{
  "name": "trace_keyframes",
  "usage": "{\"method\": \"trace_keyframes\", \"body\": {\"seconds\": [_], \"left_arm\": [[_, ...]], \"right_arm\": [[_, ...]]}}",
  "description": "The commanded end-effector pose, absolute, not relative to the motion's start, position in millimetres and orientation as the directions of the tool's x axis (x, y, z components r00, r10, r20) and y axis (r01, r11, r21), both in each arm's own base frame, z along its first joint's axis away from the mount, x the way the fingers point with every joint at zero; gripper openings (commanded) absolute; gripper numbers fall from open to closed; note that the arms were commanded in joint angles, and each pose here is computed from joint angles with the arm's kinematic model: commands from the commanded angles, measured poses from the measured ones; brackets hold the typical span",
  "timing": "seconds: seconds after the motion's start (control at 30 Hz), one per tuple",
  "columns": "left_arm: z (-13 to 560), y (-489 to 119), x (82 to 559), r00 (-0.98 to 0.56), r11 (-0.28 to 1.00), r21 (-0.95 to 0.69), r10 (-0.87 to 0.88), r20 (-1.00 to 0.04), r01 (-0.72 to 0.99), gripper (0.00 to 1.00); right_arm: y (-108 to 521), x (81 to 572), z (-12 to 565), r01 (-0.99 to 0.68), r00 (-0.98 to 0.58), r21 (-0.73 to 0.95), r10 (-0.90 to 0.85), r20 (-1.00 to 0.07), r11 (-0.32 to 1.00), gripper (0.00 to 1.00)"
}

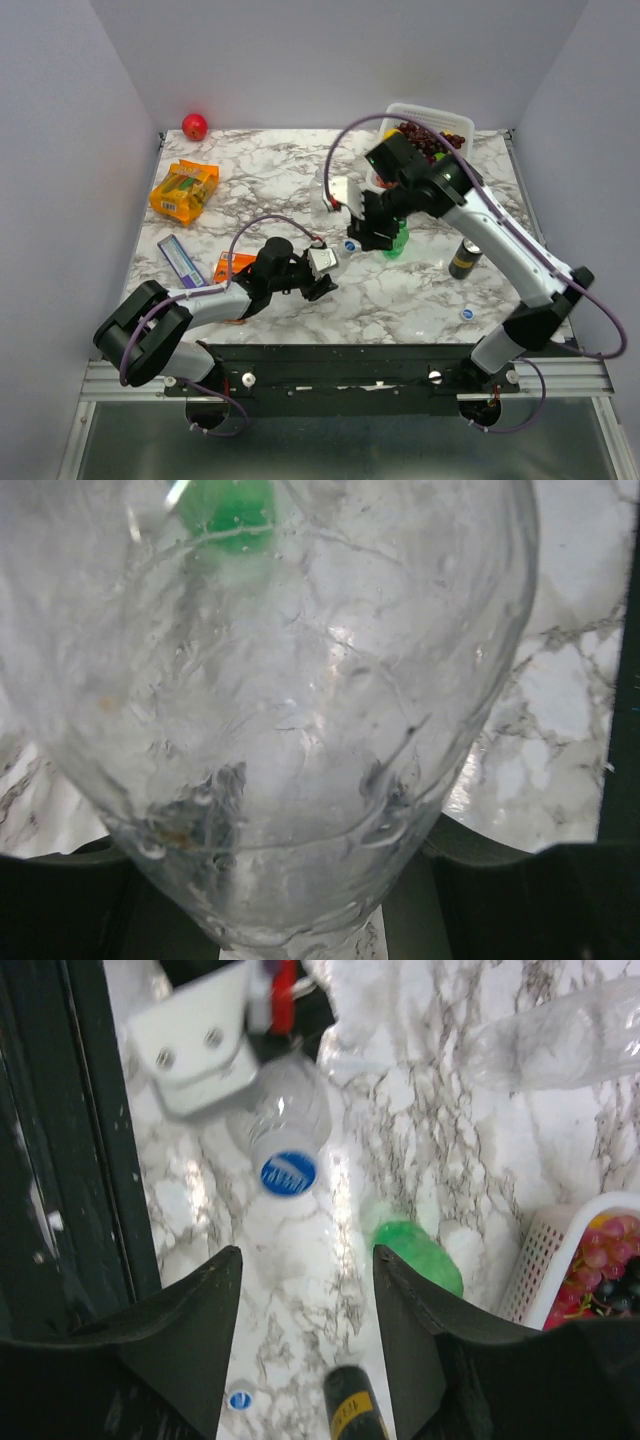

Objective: Screw on the bottle caps

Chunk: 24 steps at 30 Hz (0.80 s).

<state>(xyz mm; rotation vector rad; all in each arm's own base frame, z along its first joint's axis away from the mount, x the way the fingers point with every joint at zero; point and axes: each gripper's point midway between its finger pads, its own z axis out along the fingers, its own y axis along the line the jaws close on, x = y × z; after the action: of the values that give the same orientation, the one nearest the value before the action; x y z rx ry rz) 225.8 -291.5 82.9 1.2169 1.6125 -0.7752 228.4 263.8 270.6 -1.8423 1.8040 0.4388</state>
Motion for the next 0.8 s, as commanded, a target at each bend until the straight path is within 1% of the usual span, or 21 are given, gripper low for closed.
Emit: {"method": "trace_keyframes", "body": {"seconds": [0.0, 0.03, 0.1, 0.27, 0.37, 0.43, 0.53, 0.57, 0.6, 0.63, 0.67, 0.7, 0.73, 0.77], "left_arm": [[100, -308, 189, -0.027, 0.001, -0.028, 0.325, -0.945, 1.000, 0.00], [98, -307, 188, 0.002, -0.028, -0.008, 0.333, -0.943, 1.000, 0.00], [98, -307, 186, 0.004, -0.057, -0.017, 0.347, -0.938, 0.998, 0.00], [98, -306, 184, 0.042, -0.103, 0.005, 0.362, -0.931, 0.995, 0.00], [98, -306, 182, 0.036, -0.123, -0.010, 0.370, -0.928, 0.992, 0.00], [99, -306, 181, 0.033, -0.127, -0.016, 0.375, -0.926, 0.992, 0.00], [100, -306, 183, 0.024, -0.118, -0.023, 0.375, -0.927, 0.993, 0.00], [98, -306, 185, 0.017, -0.103, -0.024, 0.383, -0.924, 0.994, 0.00], [101, -308, 191, 0.028, -0.080, -0.002, 0.370, -0.929, 0.997, 0.00], [96, -306, 190, -0.026, -0.037, -0.043, 0.374, -0.927, 0.998, 0.00], [95, -305, 195, -0.049, 0.011, -0.048, 0.366, -0.930, 0.999, 0.00], [103, -306, 211, -0.027, 0.084, 0.001, 0.325, -0.945, 0.996, 0.00], [92, -299, 209, -0.099, 0.143, -0.054, 0.323, -0.941, 0.988, 0.00], [93, -297, 212, -0.102, 0.179, -0.047, 0.312, -0.944, 0.983, 0.00]], "right_arm": [[249, 208, 269, -0.884, 0.448, -0.390, -0.705, -0.550, -0.257, 0.67], [257, 216, 276, -0.849, 0.496, -0.467, -0.674, -0.548, -0.246, 0.67], [261, 218, 278, -0.823, 0.537, -0.502, -0.650, -0.538, -0.264, 0.68], [272, 211, 281, -0.816, 0.567, -0.480, -0.604, -0.560, -0.321, 0.66], [278, 205, 278, -0.799, 0.598, -0.478, -0.570, -0.564, -0.364, 0.65], [277, 197, 273, -0.776, 0.631, -0.470, -0.546, -0.552, -0.422, 0.65], [278, 194, 265, -0.777, 0.629, -0.445, -0.551, -0.549, -0.445, 0.64], [280, 197, 265, -0.795, 0.607, -0.437, -0.564, -0.560, -0.421, 0.63], [279, 200, 264, -0.831, 0.555, -0.414, -0.600, -0.577, -0.371, 0.63], [281, 203, 264, -0.841, 0.538, -0.413, -0.610, -0.582, -0.348, 0.62], [280, 204, 262, -0.852, 0.520, -0.408, -0.620, -0.588, -0.328, 0.62], [276, 206, 263, -0.873, 0.478, -0.404, -0.643, -0.598, -0.274, 0.62], [276, 209, 256, -0.880, 0.458, -0.410, -0.650, -0.606, -0.238, 0.62], [274, 210, 254, -0.888, 0.437, -0.408, -0.658, -0.613, -0.210, 0.62]]}}
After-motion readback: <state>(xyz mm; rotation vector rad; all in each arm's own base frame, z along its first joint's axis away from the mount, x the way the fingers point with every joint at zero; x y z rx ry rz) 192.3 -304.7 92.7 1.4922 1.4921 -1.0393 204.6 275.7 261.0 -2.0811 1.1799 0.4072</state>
